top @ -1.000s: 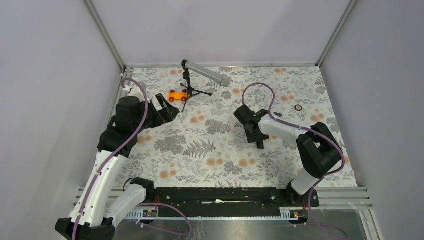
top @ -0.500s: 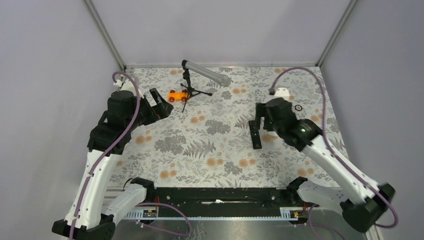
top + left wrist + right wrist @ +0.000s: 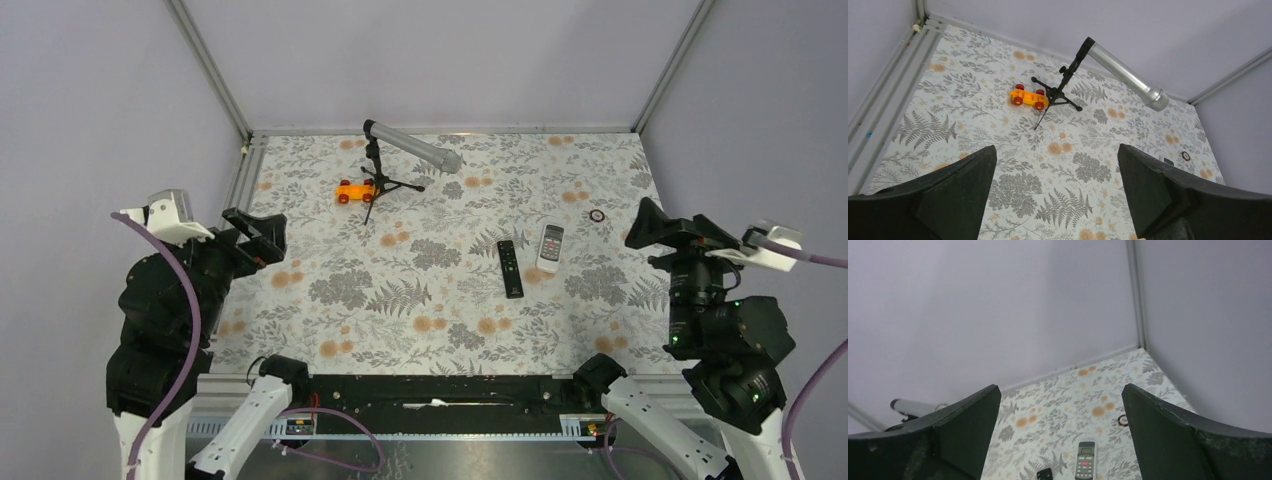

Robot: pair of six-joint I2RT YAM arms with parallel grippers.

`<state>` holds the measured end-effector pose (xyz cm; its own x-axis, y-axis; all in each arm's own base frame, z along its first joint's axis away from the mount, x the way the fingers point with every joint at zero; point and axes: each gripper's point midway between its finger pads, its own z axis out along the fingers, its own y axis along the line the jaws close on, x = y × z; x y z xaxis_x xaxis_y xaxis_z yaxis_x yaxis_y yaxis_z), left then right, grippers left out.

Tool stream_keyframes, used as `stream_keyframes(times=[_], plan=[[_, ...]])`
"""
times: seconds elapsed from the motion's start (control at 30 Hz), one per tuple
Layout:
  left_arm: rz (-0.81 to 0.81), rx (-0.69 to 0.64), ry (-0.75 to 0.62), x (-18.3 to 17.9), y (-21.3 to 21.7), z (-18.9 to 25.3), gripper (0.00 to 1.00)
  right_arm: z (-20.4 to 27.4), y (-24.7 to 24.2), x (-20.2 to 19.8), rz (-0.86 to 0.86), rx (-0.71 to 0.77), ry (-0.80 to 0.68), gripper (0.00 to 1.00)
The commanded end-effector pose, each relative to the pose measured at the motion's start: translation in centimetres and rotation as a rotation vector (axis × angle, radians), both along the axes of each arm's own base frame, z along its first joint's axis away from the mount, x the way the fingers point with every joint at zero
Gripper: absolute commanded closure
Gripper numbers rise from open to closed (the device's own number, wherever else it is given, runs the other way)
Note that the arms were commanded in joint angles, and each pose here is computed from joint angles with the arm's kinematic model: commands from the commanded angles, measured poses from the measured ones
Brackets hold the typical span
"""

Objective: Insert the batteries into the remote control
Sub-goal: Reset both arms

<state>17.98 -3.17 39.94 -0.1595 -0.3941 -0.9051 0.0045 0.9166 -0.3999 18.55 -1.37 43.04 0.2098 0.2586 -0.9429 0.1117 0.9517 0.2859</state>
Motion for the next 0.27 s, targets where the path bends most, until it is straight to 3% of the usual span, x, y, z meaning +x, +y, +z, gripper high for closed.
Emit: stream_keyframes(times=[0.0, 0.23], plan=[[0.06, 0.042, -0.044, 0.21, 1.31, 1.05, 0.01, 1.27, -2.9, -0.93, -0.142, -0.016, -0.056, 0.01], [0.078, 0.054, -0.057, 0.43, 1.66, 1.68, 0.01, 0.59, -2.68, -0.55, -0.146, -0.01, -0.045, 0.0]])
